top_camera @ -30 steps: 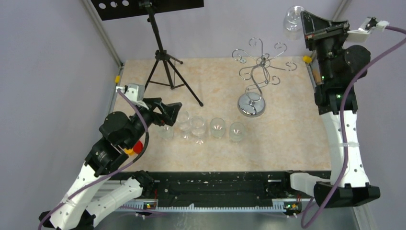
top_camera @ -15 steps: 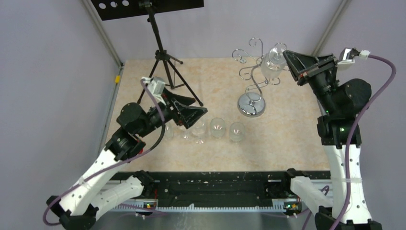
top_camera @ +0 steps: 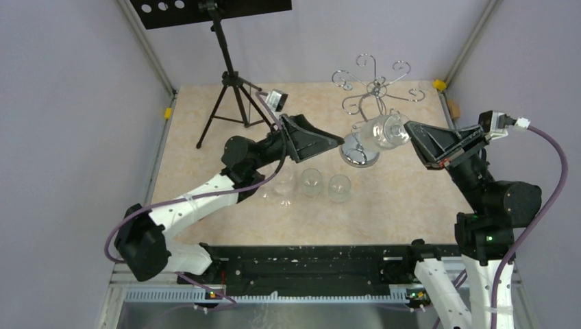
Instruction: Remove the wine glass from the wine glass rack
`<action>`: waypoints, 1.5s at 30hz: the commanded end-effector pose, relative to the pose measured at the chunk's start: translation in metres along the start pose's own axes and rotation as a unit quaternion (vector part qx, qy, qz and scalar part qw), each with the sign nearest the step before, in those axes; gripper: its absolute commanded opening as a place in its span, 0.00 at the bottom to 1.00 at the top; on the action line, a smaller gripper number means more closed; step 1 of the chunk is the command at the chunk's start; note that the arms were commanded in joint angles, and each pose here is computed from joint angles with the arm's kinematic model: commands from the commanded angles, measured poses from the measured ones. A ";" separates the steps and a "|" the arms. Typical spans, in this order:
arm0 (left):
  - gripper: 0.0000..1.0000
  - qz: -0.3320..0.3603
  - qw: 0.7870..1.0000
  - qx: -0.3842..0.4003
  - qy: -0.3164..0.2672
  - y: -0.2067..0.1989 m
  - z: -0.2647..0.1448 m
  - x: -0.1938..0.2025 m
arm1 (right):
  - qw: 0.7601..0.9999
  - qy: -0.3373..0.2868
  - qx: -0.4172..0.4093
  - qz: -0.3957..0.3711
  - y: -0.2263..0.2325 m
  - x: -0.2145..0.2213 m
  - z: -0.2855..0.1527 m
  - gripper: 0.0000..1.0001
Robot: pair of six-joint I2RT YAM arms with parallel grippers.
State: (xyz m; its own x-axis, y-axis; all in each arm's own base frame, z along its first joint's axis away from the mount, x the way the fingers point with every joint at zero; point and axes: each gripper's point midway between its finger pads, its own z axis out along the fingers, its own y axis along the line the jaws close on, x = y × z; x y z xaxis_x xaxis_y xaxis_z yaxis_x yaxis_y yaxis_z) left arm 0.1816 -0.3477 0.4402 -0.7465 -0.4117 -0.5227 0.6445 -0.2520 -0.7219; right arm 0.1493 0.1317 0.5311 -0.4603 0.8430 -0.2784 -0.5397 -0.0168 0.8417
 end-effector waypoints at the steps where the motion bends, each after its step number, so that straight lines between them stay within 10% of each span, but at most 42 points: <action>1: 0.91 -0.042 0.986 0.162 0.014 -0.077 0.019 -0.003 | 0.998 0.012 -0.056 0.024 0.031 0.010 -0.014 0.00; 11: 0.84 -0.111 0.963 0.236 0.064 -0.082 0.039 0.019 | 0.998 0.008 -0.058 0.019 0.040 0.014 -0.022 0.00; 33: 0.84 -0.022 0.996 0.087 0.003 -0.031 0.032 0.018 | 0.998 -0.039 -0.030 0.028 0.034 0.000 -0.022 0.00; 45: 0.70 -0.078 0.976 0.196 0.046 -0.073 0.042 0.017 | 0.997 -0.030 -0.032 0.065 0.024 0.002 -0.023 0.00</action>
State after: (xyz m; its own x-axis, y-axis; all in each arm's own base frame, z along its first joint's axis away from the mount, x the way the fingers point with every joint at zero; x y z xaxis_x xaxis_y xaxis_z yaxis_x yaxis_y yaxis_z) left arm 0.1555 -0.3933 0.4650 -0.8467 -0.2902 -0.4459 0.5316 -0.4961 -0.6865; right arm 0.1303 0.1234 0.5256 -0.4871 0.8619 -0.1411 -0.4660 -0.1199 0.8766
